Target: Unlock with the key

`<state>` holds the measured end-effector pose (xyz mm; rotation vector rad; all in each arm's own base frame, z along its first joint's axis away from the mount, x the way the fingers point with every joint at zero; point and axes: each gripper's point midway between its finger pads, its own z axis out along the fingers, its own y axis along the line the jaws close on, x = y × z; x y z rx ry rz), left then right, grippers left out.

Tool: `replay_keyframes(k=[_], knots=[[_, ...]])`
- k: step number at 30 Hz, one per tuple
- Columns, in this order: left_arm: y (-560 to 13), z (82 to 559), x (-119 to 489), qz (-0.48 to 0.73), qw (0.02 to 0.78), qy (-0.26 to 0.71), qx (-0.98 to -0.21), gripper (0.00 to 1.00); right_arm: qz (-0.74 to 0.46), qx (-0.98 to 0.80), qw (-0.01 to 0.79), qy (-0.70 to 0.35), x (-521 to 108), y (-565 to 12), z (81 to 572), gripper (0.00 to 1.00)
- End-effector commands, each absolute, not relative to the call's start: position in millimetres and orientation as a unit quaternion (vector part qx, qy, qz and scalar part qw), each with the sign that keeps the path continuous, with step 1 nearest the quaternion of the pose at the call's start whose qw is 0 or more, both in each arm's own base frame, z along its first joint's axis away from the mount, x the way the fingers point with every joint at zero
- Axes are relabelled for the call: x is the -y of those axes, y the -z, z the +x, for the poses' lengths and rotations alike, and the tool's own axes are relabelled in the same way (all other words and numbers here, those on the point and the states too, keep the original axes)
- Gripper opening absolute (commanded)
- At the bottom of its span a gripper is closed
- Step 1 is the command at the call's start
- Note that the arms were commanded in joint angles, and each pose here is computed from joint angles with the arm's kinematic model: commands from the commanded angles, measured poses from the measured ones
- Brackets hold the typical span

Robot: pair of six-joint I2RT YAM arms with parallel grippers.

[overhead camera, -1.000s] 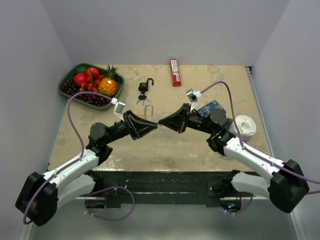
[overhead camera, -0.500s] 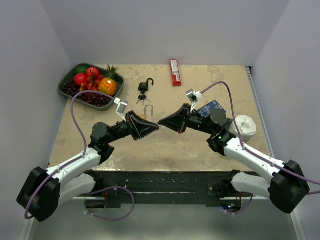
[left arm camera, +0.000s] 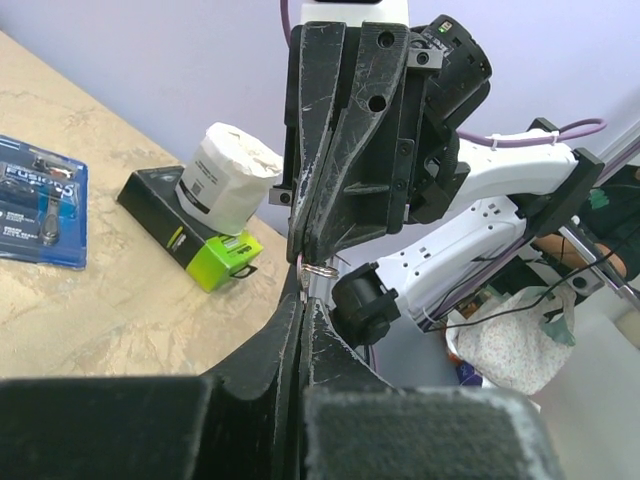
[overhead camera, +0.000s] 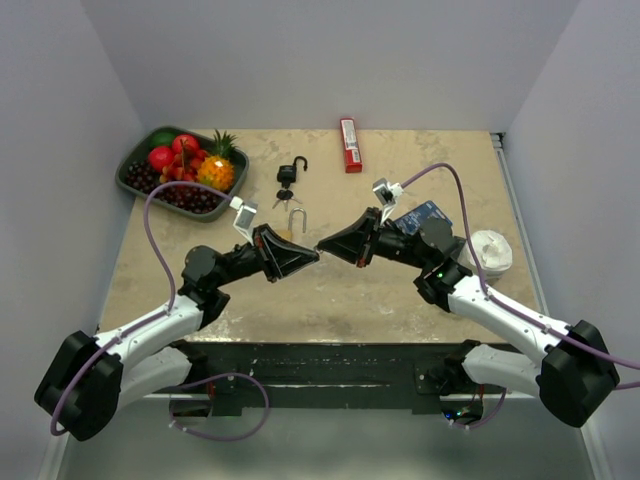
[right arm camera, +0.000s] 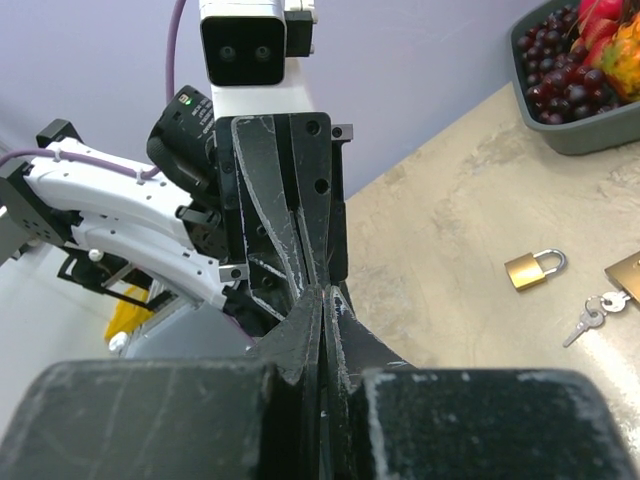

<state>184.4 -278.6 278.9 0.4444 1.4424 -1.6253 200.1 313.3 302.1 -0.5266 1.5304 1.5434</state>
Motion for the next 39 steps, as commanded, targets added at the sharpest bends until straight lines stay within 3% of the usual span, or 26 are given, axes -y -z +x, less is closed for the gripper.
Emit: replay_keyframes(k=[1, 5, 9, 18, 26, 36, 39], knots=[[-288.1, 174.1, 278.8, 0.21, 0.454, 0.664, -0.556, 0.0, -0.231, -0.614, 0.45, -0.606, -309.3, -306.0, 196.1, 0.06], [-272.5, 166.2, 283.3, 0.267, 0.424, 0.64, -0.582, 0.0, -0.264, -0.633, 0.453, -0.569, -304.0, -304.2, 195.1, 0.48], [-255.0, 162.2, 284.1, 0.315, 0.391, 0.607, -0.616, 0.0, -0.31, -0.653, 0.443, -0.53, -299.8, -296.2, 191.7, 0.62], [-238.8, 155.6, 279.8, 0.354, 0.36, 0.574, -0.644, 0.0, -0.383, -0.662, 0.368, -0.529, -312.5, -267.6, 161.9, 0.58], [-244.4, 152.3, 278.8, 0.368, 0.361, 0.573, -0.637, 0.0, -0.385, -0.662, 0.367, -0.528, -316.5, -265.9, 162.6, 0.45], [-245.6, 149.1, 278.6, 0.375, 0.355, 0.577, -0.632, 0.0, -0.39, -0.66, 0.359, -0.532, -320.0, -260.7, 161.6, 0.42], [-245.4, 148.3, 278.7, 0.376, 0.354, 0.578, -0.632, 0.0, -0.392, -0.658, 0.358, -0.535, -321.4, -261.8, 161.2, 0.36]])
